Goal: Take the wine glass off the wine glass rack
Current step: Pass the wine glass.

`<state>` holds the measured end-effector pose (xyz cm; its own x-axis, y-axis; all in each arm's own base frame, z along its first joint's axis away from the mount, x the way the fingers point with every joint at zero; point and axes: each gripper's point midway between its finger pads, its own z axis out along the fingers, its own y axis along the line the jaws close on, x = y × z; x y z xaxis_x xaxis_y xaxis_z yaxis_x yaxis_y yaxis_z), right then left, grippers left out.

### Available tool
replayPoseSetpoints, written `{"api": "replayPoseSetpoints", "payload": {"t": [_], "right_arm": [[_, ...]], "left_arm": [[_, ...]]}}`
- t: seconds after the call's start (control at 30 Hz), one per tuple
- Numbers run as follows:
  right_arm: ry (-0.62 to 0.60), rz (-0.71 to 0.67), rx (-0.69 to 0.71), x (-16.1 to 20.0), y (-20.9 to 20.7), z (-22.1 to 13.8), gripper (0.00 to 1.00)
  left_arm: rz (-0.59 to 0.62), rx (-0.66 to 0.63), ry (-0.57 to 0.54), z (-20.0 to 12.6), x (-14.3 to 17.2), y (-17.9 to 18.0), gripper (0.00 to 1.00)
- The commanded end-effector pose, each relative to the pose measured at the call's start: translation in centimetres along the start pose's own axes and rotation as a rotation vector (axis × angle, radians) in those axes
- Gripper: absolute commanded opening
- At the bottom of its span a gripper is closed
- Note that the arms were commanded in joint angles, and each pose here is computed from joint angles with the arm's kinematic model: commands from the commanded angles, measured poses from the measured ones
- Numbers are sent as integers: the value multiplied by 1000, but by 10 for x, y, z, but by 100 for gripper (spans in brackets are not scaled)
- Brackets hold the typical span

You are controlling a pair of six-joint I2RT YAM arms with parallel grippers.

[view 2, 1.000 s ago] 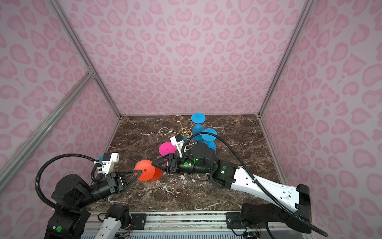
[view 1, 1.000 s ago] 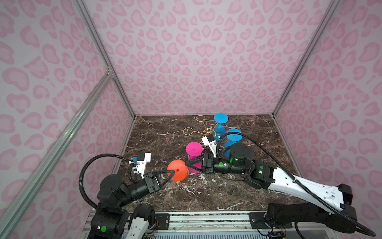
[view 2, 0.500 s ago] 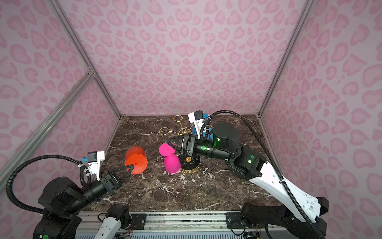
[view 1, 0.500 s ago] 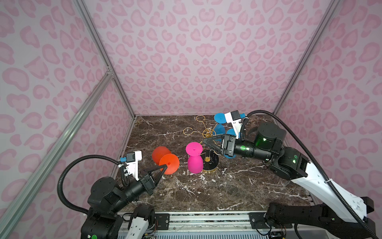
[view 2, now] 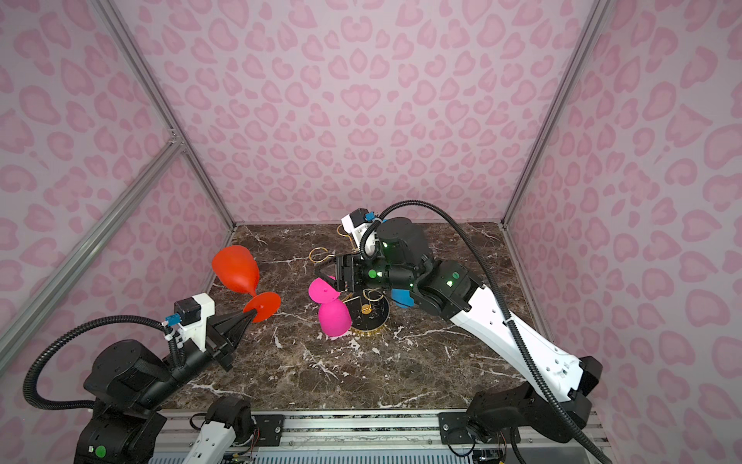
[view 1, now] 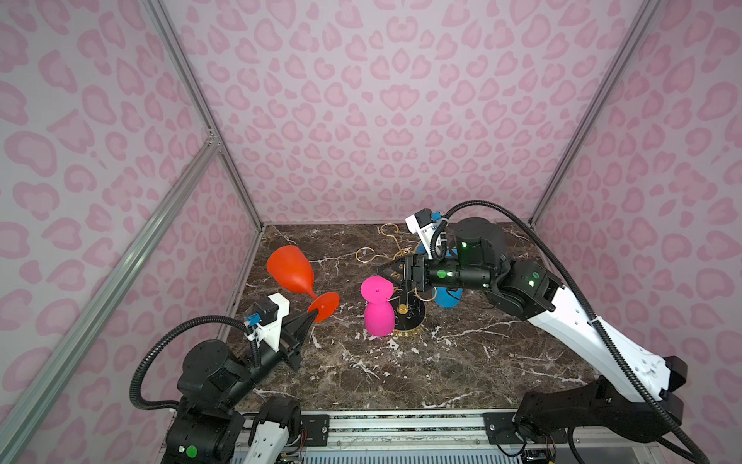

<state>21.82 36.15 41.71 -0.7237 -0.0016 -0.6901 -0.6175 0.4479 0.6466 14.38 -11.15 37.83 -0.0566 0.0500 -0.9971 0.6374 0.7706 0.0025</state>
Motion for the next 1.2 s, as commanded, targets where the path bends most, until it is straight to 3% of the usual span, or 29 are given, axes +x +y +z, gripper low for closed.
{"api": "replayPoseSetpoints", "payload": {"t": [0.0,0.23,0.53,0.67,0.9,1.17], "right_arm": [[3,-55,-48,-9,9,17,66],[5,-131,-77,-31,11,61,67],[24,-126,-93,-48,11,101,67],[65,-186,-69,-35,5,113,67],[124,-310,-75,-4,13,129,67],[202,-368,-41,30,6,151,59]], "left_arm": [[199,14,-38,3,-7,-1,3],[373,-5,19,11,16,7,4],[676,-142,162,17,54,41,4],[784,-185,191,16,57,50,4],[833,-188,170,16,51,49,4],[909,-197,163,14,45,49,4]]}}
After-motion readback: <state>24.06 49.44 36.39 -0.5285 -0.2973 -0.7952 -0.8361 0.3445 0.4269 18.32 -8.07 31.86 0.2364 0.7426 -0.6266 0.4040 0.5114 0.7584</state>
